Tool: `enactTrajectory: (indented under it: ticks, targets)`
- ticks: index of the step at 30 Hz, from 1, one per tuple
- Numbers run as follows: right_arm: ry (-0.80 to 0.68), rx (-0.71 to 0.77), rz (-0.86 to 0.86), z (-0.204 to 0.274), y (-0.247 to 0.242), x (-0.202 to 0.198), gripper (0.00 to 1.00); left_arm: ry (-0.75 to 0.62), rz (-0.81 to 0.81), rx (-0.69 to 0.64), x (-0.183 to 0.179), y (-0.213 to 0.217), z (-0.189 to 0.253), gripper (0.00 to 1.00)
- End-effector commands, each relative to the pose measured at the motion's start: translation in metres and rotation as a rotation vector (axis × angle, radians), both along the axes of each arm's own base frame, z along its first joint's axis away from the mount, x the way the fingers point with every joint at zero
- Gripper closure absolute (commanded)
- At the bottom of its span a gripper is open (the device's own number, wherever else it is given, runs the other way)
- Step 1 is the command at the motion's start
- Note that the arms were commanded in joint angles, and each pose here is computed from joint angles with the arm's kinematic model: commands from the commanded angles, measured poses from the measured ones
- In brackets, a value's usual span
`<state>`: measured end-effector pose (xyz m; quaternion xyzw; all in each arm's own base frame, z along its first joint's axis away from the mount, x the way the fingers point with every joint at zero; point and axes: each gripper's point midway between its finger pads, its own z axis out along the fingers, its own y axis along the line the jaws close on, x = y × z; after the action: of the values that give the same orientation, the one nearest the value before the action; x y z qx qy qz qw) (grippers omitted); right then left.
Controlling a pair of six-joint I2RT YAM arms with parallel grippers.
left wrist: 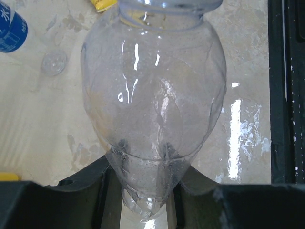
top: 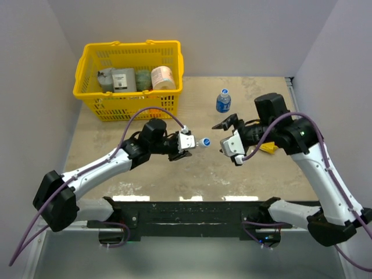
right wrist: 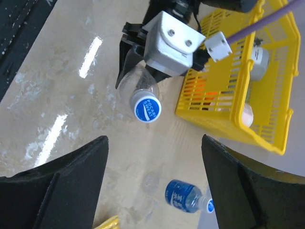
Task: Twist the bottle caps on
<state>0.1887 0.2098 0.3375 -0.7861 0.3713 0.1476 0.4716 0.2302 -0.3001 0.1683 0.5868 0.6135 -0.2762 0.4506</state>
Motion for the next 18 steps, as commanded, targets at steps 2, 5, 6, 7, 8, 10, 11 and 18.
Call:
enactTrajectory:
  ticks: [2, 5, 6, 7, 8, 10, 11, 18]
  targets:
    - [-0.033, -0.094, 0.142, -0.018, 0.015, 0.007, 0.24, -0.077, -0.085, -0.030, 0.004, -0.014, 0.026, 1.00]
    - [-0.032, -0.106, 0.168, -0.022, 0.024, 0.008, 0.28, -0.081, -0.088, -0.019, 0.006, -0.015, 0.026, 1.00]
    - [-0.043, -0.105, 0.173, -0.022, 0.027, 0.009, 0.30, -0.080, -0.088, -0.017, 0.005, -0.016, 0.026, 1.00]
    - [-0.043, -0.113, 0.182, -0.025, 0.029, 0.007, 0.31, -0.080, -0.090, -0.016, 0.005, -0.016, 0.025, 1.00]
    - [-0.045, -0.115, 0.182, -0.027, 0.030, 0.008, 0.32, -0.078, -0.089, -0.017, 0.005, -0.016, 0.025, 1.00]
    - [-0.047, -0.113, 0.187, -0.028, 0.034, 0.008, 0.34, -0.076, -0.091, -0.015, 0.005, -0.016, 0.025, 1.00]
    - [-0.046, -0.110, 0.185, -0.027, 0.035, 0.008, 0.36, -0.074, -0.091, -0.014, 0.005, -0.016, 0.024, 1.00]
    - [-0.061, -0.130, 0.190, -0.031, 0.033, 0.007, 0.44, -0.074, -0.092, -0.011, 0.006, -0.016, 0.022, 1.00]
